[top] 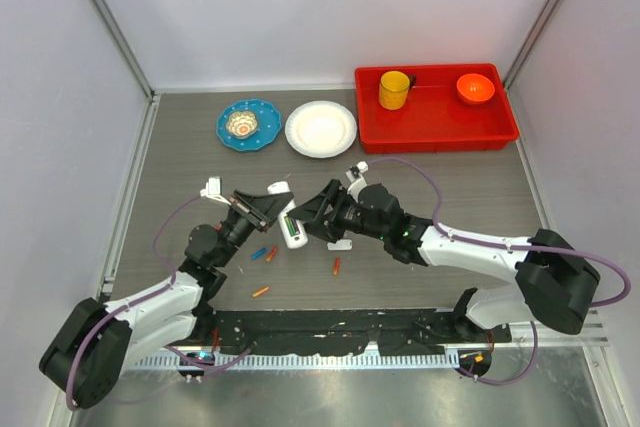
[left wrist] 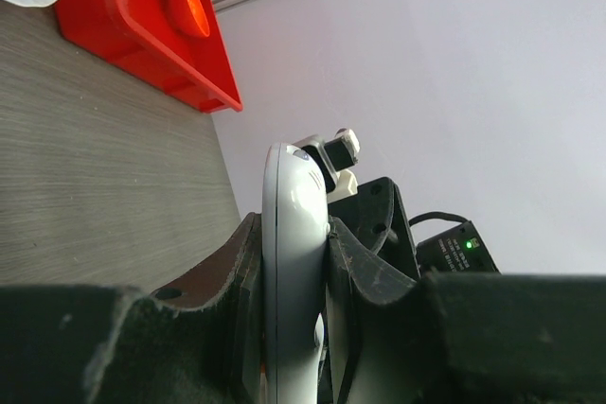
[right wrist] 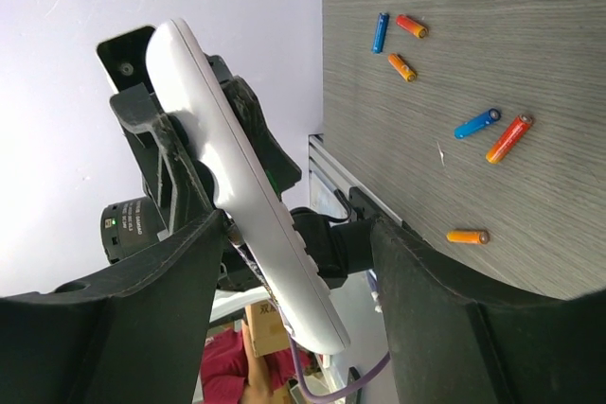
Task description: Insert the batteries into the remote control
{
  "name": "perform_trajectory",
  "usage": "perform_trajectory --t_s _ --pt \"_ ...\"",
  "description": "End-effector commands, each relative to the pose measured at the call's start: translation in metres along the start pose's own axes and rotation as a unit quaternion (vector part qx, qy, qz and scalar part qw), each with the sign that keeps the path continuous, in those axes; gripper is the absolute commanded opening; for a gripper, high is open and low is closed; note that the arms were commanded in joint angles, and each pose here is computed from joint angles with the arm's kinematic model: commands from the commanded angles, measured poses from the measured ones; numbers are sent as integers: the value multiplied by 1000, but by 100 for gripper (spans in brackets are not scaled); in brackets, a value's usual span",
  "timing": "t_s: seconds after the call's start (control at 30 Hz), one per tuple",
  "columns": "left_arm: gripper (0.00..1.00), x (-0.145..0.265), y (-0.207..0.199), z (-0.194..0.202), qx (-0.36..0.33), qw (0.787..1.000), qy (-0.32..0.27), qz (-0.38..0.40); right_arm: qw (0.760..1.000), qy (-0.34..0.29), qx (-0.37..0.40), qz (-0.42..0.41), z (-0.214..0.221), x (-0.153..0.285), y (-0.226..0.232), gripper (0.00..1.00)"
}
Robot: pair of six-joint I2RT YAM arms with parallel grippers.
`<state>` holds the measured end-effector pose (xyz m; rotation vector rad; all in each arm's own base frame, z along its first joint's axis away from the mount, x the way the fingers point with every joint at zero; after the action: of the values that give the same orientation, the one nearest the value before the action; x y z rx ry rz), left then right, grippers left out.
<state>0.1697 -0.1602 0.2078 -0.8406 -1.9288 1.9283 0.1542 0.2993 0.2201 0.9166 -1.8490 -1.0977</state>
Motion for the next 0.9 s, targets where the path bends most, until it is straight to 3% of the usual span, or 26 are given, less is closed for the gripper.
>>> perform_trajectory --t_s 0.0,0.33,0.53,0.7,0.87 --pt "0 -10 -45 -7 -7 995 -25 96 1000 27 6 14 13 7 -8 68" --pt "0 -12 -50 -6 -2 994 -16 106 999 27 7 17 14 7 -12 67" --pt "0 -12 -52 -5 4 994 -9 105 999 28 10 19 16 5 -15 58" --pt "0 -9 -41 -5 2 996 -14 86 1000 9 29 7 10 12 -4 73" --pt "0 -7 -31 -3 5 998 -4 62 997 12 81 -10 0 16 17 75"
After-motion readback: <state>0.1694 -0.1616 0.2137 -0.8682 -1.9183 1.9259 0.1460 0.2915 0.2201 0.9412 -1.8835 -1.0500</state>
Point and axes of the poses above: each gripper's point midway between its finger pads, its own x axis back along the fingers, its own y axis along the line the jaws close on, z = x × y, the point moved 9 cm from there along x, back along the fingers, and after that the axes turned 12 degrees about x, right-handed, at the moved point
